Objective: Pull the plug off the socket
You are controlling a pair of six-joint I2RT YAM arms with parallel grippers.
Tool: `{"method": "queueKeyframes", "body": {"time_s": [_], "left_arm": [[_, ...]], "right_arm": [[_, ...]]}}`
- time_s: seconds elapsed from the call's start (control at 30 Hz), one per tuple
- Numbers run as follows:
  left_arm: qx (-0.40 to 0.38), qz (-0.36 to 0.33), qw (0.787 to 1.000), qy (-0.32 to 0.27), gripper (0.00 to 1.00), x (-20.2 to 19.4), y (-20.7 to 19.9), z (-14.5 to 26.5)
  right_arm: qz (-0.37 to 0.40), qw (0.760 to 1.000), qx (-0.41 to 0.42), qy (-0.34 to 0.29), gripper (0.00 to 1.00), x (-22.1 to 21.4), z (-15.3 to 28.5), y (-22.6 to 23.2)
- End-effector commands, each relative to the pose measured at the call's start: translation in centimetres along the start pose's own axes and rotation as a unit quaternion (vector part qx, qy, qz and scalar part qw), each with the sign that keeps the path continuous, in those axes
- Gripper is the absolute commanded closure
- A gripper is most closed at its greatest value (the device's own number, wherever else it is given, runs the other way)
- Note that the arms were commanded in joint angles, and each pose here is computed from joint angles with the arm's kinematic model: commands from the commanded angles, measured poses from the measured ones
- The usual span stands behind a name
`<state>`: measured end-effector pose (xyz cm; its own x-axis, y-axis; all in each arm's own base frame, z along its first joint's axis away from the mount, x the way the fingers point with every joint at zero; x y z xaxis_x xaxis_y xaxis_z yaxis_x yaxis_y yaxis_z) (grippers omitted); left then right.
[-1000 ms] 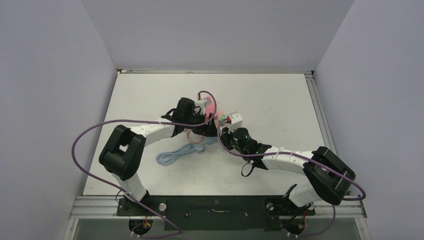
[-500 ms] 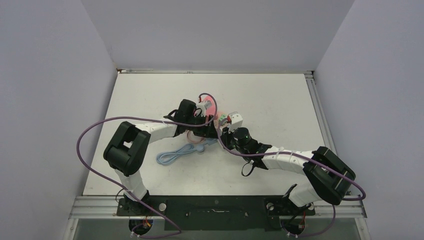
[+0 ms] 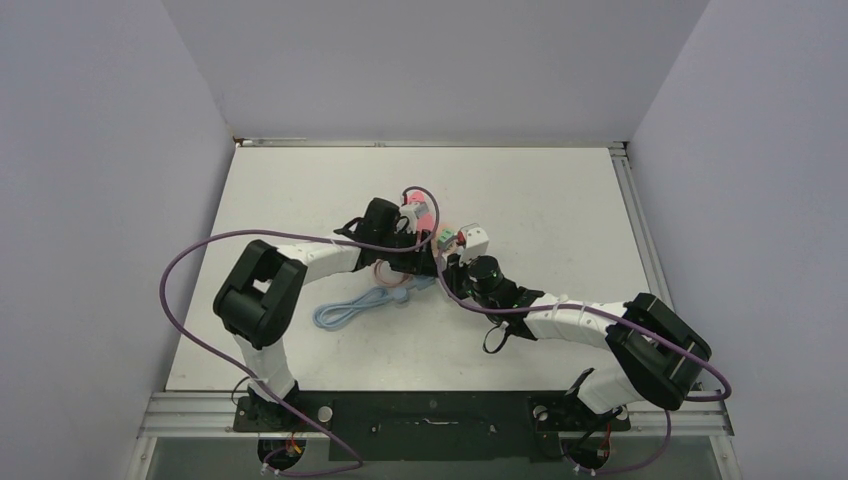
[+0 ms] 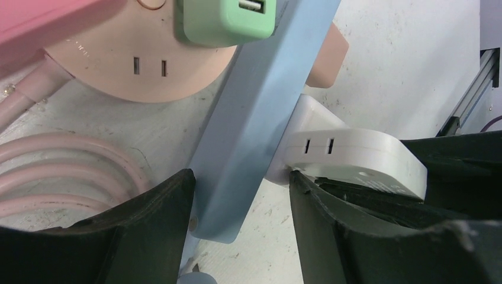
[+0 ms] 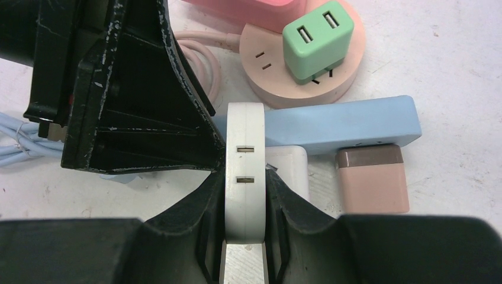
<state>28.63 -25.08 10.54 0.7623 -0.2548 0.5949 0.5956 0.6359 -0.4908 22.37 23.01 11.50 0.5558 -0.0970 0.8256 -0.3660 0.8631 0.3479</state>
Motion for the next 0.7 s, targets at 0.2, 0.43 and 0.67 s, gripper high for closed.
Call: {"method": "queueKeyframes", "body": {"time_s": [0.2,0.43,0.67], "left_arm": [[0.064,-0.003,0.997,0.044,0.5,-0.9,0.8,-1.3],[0.06,-0.007,0.996,0.061,0.51,-1.5,0.5,-1.9],[0.069,-0.007,0.995,0.071,0.56,-1.7,0.6,-2.0]], "right_arm": [[-0.045,0.997,-0.028,-0.049,0.95,1.3,0.8,-0.8],[-0.099,0.995,-0.001,-0.027,0.95,1.1,0.3,-1.9],[-0.097,0.995,-0.005,-0.028,0.95,1.2,0.3,-2.3]]}}
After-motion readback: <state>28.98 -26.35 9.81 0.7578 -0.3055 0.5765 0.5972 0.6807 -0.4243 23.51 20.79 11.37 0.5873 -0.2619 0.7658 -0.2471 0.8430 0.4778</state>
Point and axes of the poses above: each gripper's point midway between its finger pads, its own z axis back along the fingers, its own y axis along the line the jaws close on, x = y × z, the point moved 8 cm from there along z, back along the fingers, and after that the axes turned 11 degrees about -z, right-handed, at the moved point
